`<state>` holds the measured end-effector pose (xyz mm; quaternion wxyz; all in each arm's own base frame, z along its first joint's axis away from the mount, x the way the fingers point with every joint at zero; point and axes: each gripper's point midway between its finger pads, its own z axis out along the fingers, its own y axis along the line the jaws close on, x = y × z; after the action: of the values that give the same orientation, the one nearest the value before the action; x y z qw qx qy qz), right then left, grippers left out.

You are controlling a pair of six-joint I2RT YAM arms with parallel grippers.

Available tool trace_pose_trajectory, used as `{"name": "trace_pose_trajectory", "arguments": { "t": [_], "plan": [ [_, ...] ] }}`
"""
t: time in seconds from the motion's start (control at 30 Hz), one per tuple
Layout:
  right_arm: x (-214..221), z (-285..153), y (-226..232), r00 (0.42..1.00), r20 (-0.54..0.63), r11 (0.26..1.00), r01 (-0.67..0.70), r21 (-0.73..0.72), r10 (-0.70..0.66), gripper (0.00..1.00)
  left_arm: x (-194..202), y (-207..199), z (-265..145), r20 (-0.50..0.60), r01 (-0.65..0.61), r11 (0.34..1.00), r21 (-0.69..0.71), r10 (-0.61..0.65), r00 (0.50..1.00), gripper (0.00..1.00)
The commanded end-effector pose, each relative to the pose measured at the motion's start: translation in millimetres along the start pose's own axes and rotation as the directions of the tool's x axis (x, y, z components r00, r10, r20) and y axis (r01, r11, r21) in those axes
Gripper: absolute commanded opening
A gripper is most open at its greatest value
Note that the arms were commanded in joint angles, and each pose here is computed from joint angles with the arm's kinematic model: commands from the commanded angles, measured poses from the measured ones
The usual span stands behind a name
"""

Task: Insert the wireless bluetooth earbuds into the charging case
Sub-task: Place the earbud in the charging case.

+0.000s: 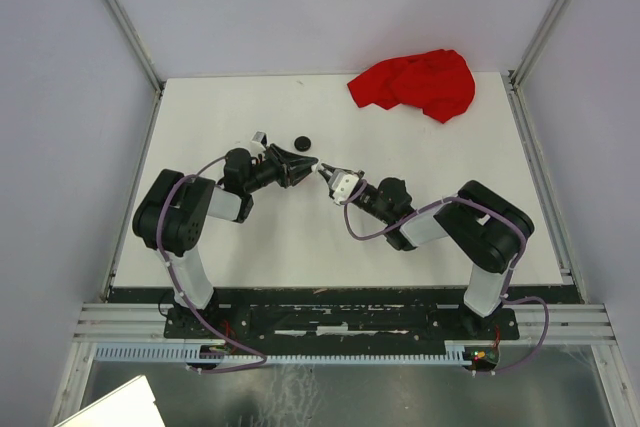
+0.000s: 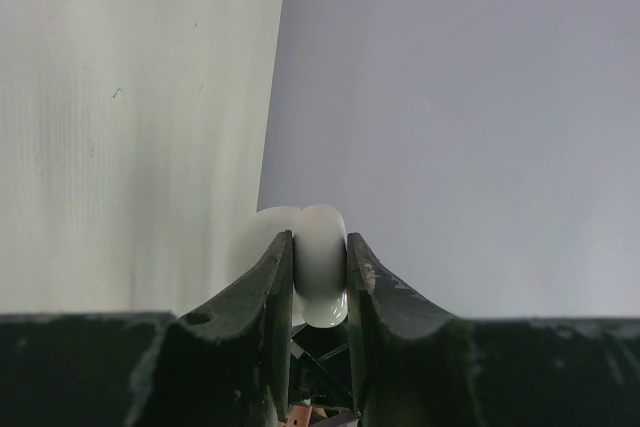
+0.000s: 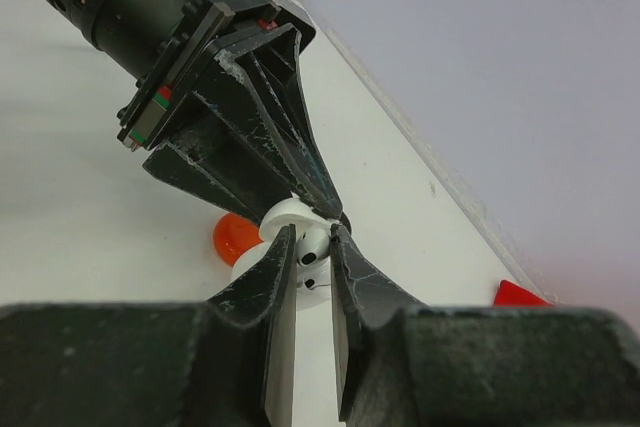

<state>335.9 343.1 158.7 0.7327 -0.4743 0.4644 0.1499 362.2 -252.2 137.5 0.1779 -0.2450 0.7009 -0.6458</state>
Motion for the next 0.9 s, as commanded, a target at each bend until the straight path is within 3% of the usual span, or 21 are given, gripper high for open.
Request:
{"name": "trace_pose_trajectory", "arguments": {
  "t": [0.0,0.37,0.67,0.87],
  "plan": [
    [-6.4,-0.9,0.5,1.000,0.024,1.000,0.009,0.006,-0.010,0.02,2.9,-38.4,-0.3,-0.002,-0.072,0.991,0.109,0.073,0.997,0.03],
    [-7.6,-1.4,4.1,1.000,0.019,1.000,0.016,-0.011,-0.016,0.02,0.3,-40.2,-0.3,0.015,-0.062,0.991,0.117,0.061,0.998,0.03],
    [-10.2,-0.9,8.2,1.000,0.008,1.000,0.004,-0.013,-0.004,0.10,-3.7,-42.6,1.5,0.031,-0.055,0.991,0.122,0.052,0.998,0.03],
    [-11.6,-0.4,8.1,1.000,0.006,1.000,0.006,-0.006,-0.006,0.22,-4.8,-41.6,1.8,0.037,-0.052,0.991,0.121,0.048,0.998,0.03]
  ]
}}
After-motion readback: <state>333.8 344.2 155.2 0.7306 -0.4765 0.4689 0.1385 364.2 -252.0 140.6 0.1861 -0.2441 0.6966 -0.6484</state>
